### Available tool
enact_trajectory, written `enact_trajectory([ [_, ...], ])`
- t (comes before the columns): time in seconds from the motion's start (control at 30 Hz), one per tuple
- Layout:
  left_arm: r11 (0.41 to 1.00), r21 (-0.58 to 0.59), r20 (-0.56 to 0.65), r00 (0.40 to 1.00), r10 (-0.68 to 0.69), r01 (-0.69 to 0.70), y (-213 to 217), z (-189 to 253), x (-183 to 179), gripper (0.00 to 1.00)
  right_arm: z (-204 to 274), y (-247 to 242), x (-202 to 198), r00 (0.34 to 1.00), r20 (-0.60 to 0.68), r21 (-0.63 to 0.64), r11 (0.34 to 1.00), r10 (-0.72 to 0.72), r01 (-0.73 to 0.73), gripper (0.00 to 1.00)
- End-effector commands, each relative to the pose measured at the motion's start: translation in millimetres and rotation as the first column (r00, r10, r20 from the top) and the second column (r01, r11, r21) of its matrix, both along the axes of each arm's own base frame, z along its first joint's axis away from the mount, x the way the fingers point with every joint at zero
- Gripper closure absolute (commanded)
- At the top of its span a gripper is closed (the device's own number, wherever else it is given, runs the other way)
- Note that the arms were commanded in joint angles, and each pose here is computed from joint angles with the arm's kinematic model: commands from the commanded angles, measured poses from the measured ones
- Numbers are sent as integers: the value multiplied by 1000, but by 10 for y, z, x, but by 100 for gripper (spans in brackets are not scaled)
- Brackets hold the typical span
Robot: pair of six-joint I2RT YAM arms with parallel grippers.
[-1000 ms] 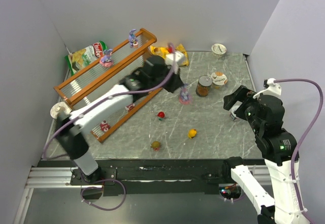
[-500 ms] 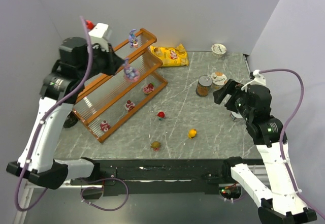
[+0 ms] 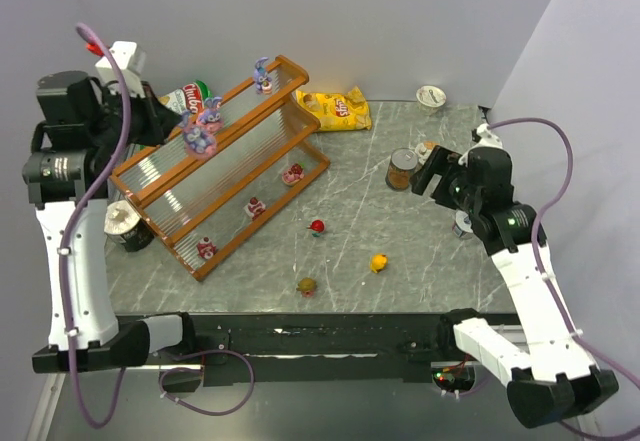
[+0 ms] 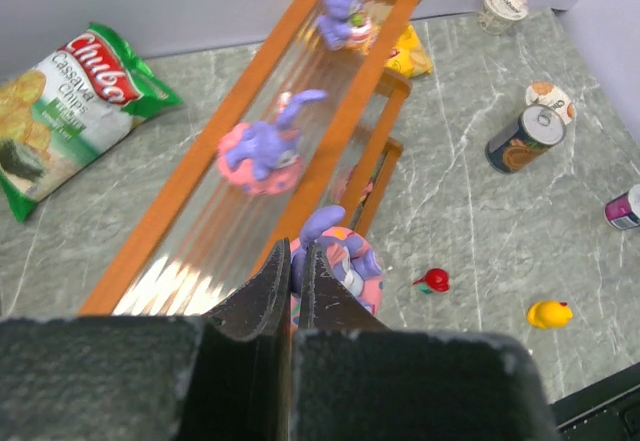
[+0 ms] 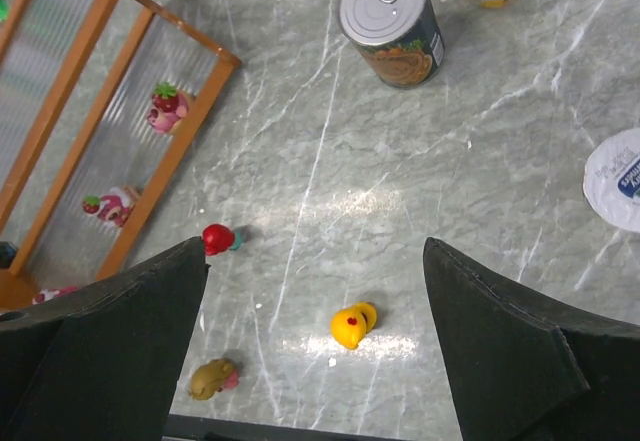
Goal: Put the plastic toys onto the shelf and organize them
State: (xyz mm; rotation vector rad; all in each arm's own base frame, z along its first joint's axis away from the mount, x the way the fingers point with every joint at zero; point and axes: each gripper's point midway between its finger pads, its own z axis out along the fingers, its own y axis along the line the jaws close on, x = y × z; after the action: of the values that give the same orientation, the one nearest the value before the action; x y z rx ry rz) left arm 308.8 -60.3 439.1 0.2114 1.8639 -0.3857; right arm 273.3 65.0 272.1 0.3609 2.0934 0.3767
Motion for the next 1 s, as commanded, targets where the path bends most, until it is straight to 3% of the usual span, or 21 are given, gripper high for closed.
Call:
enact_trajectory([
  [0.0,995,-23,33,995,-98,99,68,112,-13,99,235,1,179,998,63,-46,999,26,-23,5],
  [0.3,964,92,60,965,-257,251,117,134,-179,99,218,-131,278,998,57,-141,990,3,5,4],
  [0.4,963,128,83,965,-248,237,182,225,-174,99,197,-127,261,999,53,-147,989,11,-3,4],
  [0.97,978,29,48,977,-207,206,661,-220,0,99,114,-219,277,999,41,-199,980,-11,19,3],
])
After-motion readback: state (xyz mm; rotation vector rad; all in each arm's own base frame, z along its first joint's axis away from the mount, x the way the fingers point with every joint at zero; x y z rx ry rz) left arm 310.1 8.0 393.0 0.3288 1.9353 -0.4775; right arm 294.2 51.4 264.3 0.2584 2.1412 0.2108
